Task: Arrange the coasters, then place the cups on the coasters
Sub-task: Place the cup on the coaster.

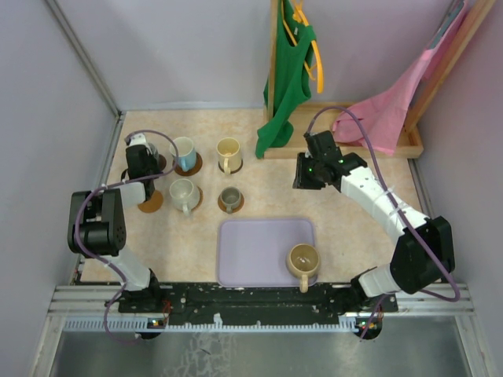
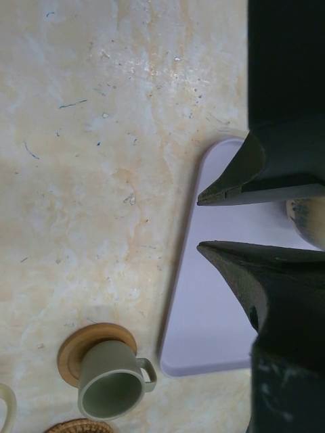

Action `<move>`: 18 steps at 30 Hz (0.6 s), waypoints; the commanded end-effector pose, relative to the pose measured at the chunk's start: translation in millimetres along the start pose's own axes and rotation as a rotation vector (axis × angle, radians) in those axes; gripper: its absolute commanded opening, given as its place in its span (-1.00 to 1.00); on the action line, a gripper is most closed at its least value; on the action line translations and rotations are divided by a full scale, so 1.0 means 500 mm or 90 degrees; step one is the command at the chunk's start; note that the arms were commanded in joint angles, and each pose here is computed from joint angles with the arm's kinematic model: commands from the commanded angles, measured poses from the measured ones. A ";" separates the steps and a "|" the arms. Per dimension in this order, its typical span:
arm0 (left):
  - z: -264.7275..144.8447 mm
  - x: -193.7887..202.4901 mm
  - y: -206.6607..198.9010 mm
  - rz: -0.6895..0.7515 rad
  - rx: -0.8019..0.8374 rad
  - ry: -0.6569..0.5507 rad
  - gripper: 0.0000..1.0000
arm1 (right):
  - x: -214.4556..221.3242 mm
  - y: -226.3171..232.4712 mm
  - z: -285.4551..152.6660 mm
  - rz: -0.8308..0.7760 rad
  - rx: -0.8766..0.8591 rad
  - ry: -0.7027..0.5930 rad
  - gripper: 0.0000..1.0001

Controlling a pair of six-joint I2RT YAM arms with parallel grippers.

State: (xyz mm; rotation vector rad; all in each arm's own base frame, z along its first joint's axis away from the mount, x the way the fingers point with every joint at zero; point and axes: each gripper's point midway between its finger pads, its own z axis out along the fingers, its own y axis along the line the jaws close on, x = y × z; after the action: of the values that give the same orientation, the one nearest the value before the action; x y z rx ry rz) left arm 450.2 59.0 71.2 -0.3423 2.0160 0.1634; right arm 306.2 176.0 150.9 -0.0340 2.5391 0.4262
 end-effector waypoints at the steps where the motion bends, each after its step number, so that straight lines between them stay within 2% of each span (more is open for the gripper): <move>1: -0.011 -0.028 0.002 -0.016 0.003 -0.022 -0.33 | -0.055 0.019 -0.035 -0.007 -0.028 -0.067 -0.43; 11: -0.019 -0.029 0.002 -0.017 0.004 -0.015 -0.31 | -0.051 0.019 -0.039 -0.004 -0.032 -0.069 -0.43; 18: -0.042 -0.049 0.000 -0.028 0.007 -0.013 -0.22 | -0.048 0.020 -0.048 -0.004 -0.036 -0.071 -0.43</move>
State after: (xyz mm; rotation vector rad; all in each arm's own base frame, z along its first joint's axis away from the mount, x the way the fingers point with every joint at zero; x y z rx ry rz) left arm 442.5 57.5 76.4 -0.3602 2.0342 0.1531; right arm 306.2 176.8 158.7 -0.0358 2.5120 0.4440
